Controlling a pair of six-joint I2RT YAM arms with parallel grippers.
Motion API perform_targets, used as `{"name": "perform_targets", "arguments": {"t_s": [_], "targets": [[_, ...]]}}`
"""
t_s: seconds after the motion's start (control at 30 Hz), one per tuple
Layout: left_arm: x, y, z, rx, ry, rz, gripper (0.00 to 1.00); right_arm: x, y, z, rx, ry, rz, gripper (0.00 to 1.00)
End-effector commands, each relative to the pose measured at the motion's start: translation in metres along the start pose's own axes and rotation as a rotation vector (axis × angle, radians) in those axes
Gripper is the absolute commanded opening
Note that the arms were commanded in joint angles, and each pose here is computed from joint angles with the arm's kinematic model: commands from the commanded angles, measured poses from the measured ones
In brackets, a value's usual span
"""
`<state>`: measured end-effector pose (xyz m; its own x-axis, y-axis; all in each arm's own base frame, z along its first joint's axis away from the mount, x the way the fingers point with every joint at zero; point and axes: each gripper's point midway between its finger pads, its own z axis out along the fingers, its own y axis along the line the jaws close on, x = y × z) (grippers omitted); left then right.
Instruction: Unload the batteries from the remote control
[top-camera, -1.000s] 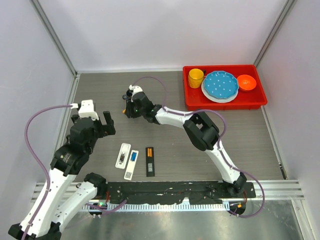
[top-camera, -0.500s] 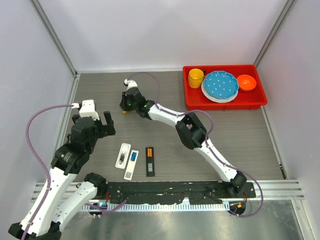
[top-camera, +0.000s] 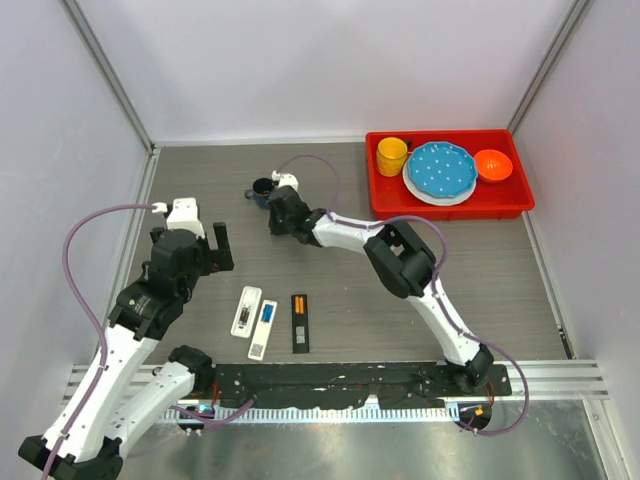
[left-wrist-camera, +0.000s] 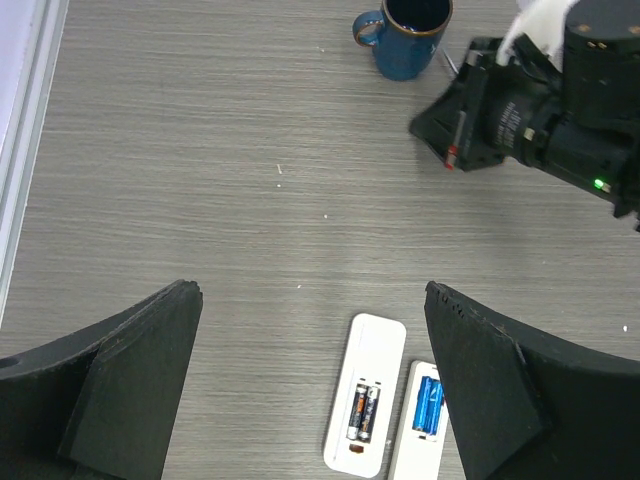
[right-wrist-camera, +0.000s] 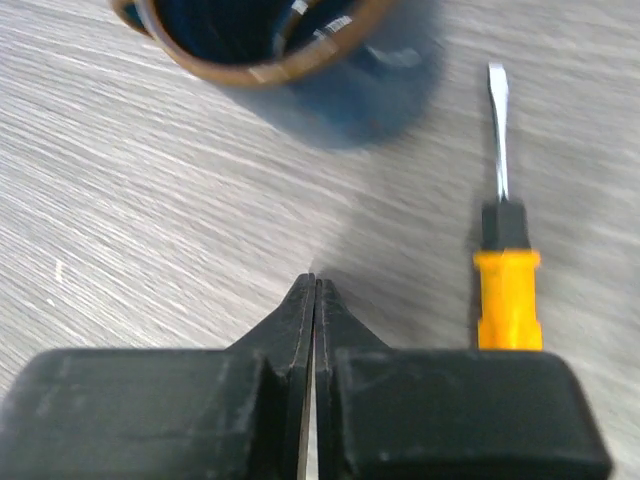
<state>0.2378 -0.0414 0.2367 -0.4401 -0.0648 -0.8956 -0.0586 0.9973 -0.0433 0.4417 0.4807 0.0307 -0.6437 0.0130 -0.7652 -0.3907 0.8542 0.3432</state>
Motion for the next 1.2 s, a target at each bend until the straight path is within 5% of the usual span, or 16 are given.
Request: {"name": "perform_targets", "arguments": {"t_s": [0.0, 0.47, 0.67, 0.8, 1.17], "targets": [[-0.013, -0.001, -0.005, 0.01, -0.034, -0.01, 0.98, -0.011, -0.032, -0.042, 0.127, -0.024, 0.007, 0.04], [-0.009, -0.004, -0.003, 0.02, -0.015, 0.0, 1.0, -0.004, -0.142, -0.084, 0.265, -0.014, 0.157, 0.06], [-0.009, -0.005, -0.002, 0.02, -0.01, 0.003, 1.0, -0.009, -0.14, -0.097, 0.239, 0.01, 0.11, 0.11], [-0.009, -0.005, -0.003, 0.025, -0.01, 0.004, 1.0, -0.009, -0.155, -0.102, 0.307, 0.005, 0.067, 0.46], [-0.008, -0.006, 0.0, 0.026, -0.003, 0.017, 1.0, -0.058, -0.156, -0.11, 0.302, -0.057, -0.133, 0.81]]}}
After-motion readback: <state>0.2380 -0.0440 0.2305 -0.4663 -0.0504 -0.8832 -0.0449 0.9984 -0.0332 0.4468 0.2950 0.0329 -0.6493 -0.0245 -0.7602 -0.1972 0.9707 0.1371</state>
